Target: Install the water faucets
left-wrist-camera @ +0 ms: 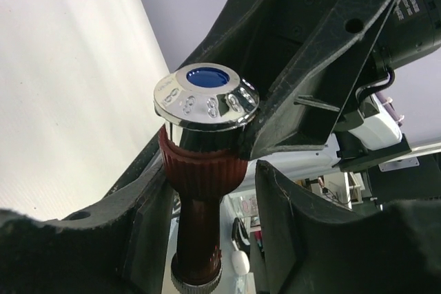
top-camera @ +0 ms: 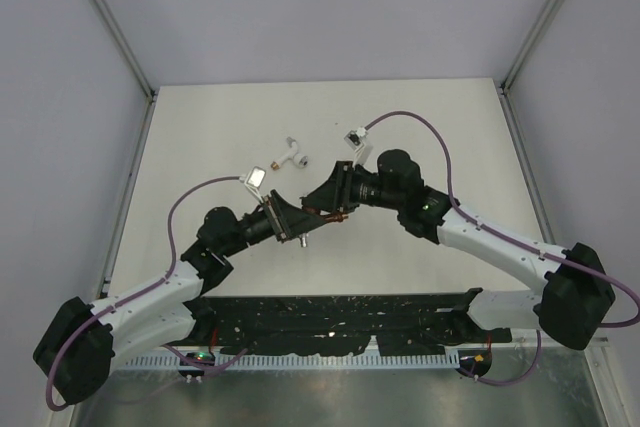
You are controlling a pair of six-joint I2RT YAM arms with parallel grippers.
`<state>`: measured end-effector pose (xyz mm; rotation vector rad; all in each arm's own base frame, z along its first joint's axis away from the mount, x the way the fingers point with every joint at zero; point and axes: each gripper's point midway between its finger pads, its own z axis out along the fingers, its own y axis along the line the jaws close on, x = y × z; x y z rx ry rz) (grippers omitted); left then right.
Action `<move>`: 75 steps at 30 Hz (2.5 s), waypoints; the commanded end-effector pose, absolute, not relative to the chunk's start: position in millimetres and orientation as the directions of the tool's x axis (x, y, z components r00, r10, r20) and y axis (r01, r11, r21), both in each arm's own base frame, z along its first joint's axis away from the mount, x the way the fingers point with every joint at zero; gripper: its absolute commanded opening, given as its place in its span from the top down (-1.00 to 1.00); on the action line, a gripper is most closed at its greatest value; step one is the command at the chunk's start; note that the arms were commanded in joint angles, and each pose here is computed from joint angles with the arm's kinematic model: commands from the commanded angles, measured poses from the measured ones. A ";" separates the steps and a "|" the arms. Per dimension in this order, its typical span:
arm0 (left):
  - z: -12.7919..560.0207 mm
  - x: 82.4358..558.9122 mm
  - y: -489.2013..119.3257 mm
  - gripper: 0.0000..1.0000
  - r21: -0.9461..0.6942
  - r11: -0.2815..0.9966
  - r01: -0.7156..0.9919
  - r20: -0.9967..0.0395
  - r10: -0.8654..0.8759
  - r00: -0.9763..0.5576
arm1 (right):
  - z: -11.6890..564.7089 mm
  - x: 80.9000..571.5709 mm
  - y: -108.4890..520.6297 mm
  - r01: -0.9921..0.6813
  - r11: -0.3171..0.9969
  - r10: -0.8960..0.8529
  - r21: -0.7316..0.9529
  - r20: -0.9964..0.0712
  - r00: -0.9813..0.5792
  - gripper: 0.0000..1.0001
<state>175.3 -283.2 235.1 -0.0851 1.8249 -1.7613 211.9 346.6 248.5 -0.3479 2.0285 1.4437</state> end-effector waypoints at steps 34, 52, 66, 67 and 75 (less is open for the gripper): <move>261.7 172.1 -287.7 0.08 -0.919 0.051 0.391 -0.362 -0.503 -0.785 | 280.1 218.7 339.0 -0.513 0.465 0.307 0.722 -0.675 -0.671 0.89; 263.8 165.0 -289.1 0.47 -0.901 0.039 0.432 -0.395 -0.488 -0.779 | 283.2 218.1 340.1 -0.514 0.449 0.318 0.731 -0.669 -0.672 0.90; 238.9 181.7 -261.9 1.00 -0.856 0.243 0.457 -0.513 -0.518 -0.685 | 281.8 232.2 301.8 -0.536 0.551 0.298 0.639 -0.751 -0.589 -0.18; 233.8 185.4 -257.2 1.00 -0.850 0.276 0.448 -0.525 -0.512 -0.680 | 273.4 233.9 294.0 -0.528 0.585 0.268 0.615 -0.762 -0.590 -0.33; 216.0 205.2 -221.4 0.99 -0.809 0.411 0.422 -0.581 -0.441 -0.684 | 222.2 266.8 222.7 -0.396 0.826 0.102 0.401 -0.798 -0.594 -0.64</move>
